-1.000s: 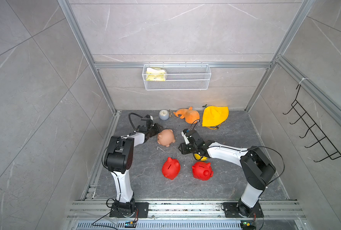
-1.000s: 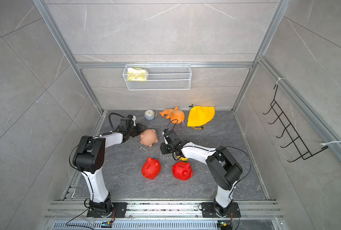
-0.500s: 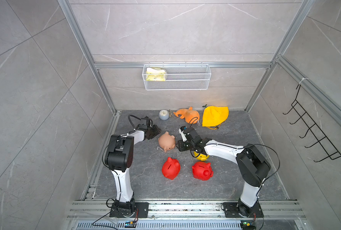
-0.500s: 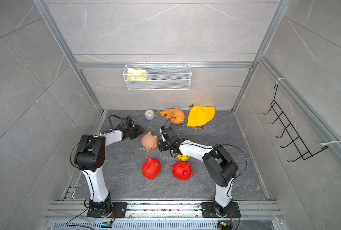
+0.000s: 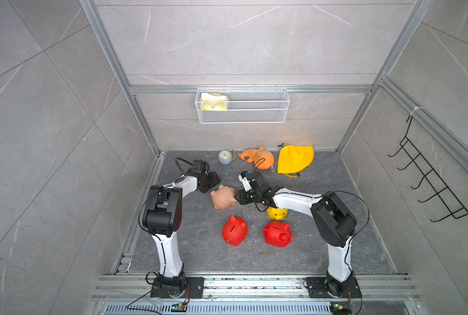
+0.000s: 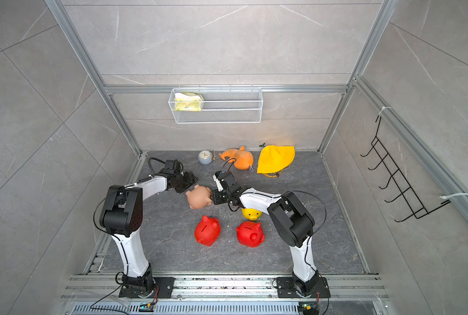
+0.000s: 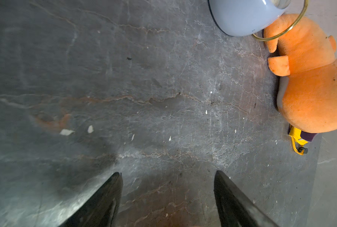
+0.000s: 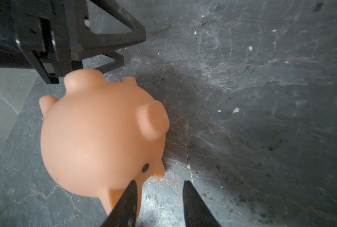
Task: Open piggy banks
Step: Adjust the piggy bank at the center of the board.
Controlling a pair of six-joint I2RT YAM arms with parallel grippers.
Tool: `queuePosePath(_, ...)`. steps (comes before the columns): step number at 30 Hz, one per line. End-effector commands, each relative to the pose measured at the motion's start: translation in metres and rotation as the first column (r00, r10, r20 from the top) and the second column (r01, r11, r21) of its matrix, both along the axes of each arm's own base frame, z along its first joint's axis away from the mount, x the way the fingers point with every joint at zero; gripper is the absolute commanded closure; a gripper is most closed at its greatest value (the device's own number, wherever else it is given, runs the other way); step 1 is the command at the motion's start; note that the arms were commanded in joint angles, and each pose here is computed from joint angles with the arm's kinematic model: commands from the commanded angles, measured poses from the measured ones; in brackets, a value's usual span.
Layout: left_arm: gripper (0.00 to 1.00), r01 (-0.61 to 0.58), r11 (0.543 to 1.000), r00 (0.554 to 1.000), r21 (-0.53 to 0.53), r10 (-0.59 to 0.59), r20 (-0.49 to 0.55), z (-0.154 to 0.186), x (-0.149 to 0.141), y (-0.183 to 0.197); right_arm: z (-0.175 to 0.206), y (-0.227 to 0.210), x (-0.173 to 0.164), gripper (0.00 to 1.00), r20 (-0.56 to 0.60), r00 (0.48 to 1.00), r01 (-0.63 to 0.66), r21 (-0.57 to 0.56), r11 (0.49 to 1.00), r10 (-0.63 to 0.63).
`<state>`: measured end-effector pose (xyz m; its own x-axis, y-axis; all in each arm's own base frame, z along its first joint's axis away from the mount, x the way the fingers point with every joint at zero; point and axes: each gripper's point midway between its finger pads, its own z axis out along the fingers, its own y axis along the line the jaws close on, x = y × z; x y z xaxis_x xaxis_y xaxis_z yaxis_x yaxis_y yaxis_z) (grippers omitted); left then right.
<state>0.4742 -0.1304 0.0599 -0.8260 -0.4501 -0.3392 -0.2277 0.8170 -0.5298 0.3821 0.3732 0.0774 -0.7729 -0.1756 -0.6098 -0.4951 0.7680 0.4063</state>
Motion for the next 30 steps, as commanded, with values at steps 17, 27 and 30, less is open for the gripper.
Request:
queuePosePath(17,0.0,-0.095,0.993,0.995,0.076,0.097,-0.014,0.084,-0.071,0.047,0.038,0.036,-0.036,0.6,0.006,0.99,-0.138,0.104,0.985,0.138)
queuePosePath(27,0.0,0.012,0.999,0.997,0.035,-0.009,-0.072,0.074,-0.061,0.015,0.041,0.004,-0.019,0.6,0.037,0.998,-0.06,0.06,0.996,0.058)
queuePosePath(30,0.0,0.043,0.997,0.996,0.061,-0.038,-0.076,0.075,-0.062,0.009,0.042,-0.007,-0.007,0.6,0.057,0.998,-0.025,0.045,0.999,0.023)
